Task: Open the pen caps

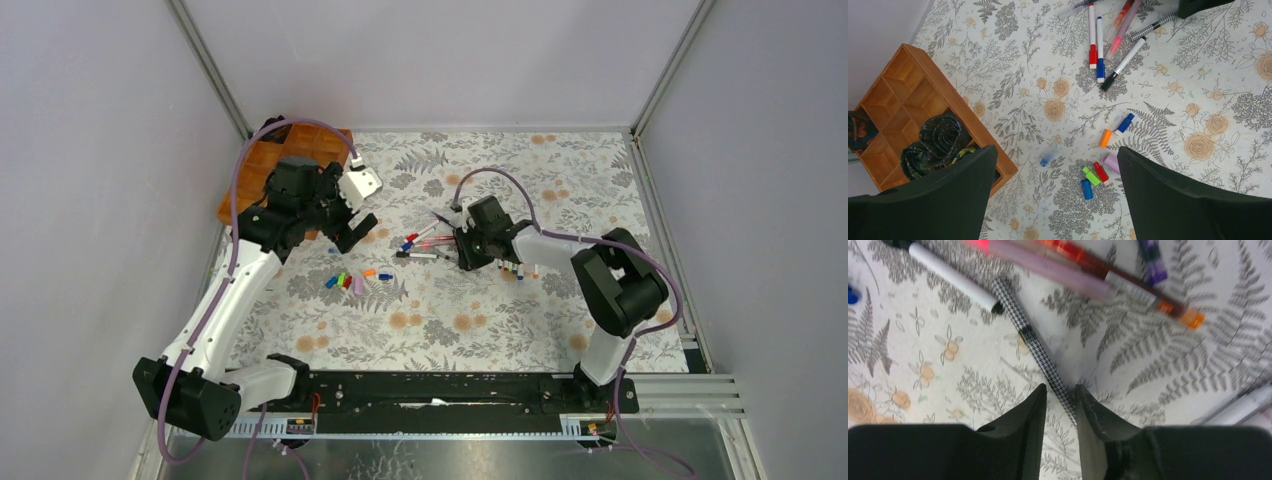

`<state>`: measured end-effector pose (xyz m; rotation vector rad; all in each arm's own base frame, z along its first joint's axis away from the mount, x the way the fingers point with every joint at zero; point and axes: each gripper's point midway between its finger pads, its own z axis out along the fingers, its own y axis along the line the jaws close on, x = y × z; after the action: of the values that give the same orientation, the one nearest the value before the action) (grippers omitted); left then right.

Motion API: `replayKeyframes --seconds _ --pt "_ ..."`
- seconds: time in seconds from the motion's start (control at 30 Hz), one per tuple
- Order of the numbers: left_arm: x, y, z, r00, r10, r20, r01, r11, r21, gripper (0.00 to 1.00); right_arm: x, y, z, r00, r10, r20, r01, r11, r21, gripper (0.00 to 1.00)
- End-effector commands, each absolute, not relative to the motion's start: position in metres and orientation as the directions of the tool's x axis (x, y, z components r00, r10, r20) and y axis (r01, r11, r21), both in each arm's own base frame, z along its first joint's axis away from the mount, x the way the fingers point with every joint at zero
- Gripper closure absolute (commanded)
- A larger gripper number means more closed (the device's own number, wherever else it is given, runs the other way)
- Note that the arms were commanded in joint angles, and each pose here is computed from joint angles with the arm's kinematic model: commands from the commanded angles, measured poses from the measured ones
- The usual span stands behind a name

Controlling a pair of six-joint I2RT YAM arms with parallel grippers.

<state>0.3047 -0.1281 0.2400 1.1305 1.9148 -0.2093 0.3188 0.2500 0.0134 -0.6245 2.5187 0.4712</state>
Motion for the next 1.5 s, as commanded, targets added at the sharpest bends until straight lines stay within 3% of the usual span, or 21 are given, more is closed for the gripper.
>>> replayKeyframes --seconds 0.0,0.33,0.57,0.8,0.97,1.2,1.47 --pt "0.303 -0.13 0.251 -0.173 0.631 -0.756 0.785 0.553 0.281 0.02 0.276 0.246 0.007 -0.808 -0.345 -0.478 -0.5 0.83 0.246 0.68" --pt "0.3 -0.134 0.245 -0.195 0.627 -0.755 0.805 0.542 0.241 0.01 0.245 0.243 -0.004 -0.819 -0.361 -0.446 -0.487 0.849 0.206 1.0" --pt "0.283 -0.141 0.232 -0.183 0.639 -0.747 0.86 0.472 0.193 0.02 0.236 0.234 0.01 -0.817 -0.306 -0.488 -0.445 0.874 0.196 1.0" --pt "0.246 -0.155 0.194 -0.122 0.672 -0.73 0.953 0.285 0.104 0.01 0.225 0.246 0.051 -0.8 -0.281 -0.53 -0.484 0.825 0.293 1.0" --pt "0.226 -0.167 0.169 0.006 0.678 -0.735 0.98 0.141 0.138 0.01 0.195 0.266 0.076 -0.814 -0.321 -0.484 -0.544 0.713 0.442 1.0" --pt "0.208 -0.185 0.142 0.15 0.67 -0.727 0.987 -0.058 0.15 0.01 0.144 0.295 0.114 -0.826 -0.401 -0.395 -0.554 0.451 0.7 1.0" --pt "0.19 -0.21 0.136 0.262 0.624 -0.736 0.962 -0.233 0.145 0.01 0.132 0.319 0.144 -0.814 -0.46 -0.354 -0.506 0.264 0.821 1.0"
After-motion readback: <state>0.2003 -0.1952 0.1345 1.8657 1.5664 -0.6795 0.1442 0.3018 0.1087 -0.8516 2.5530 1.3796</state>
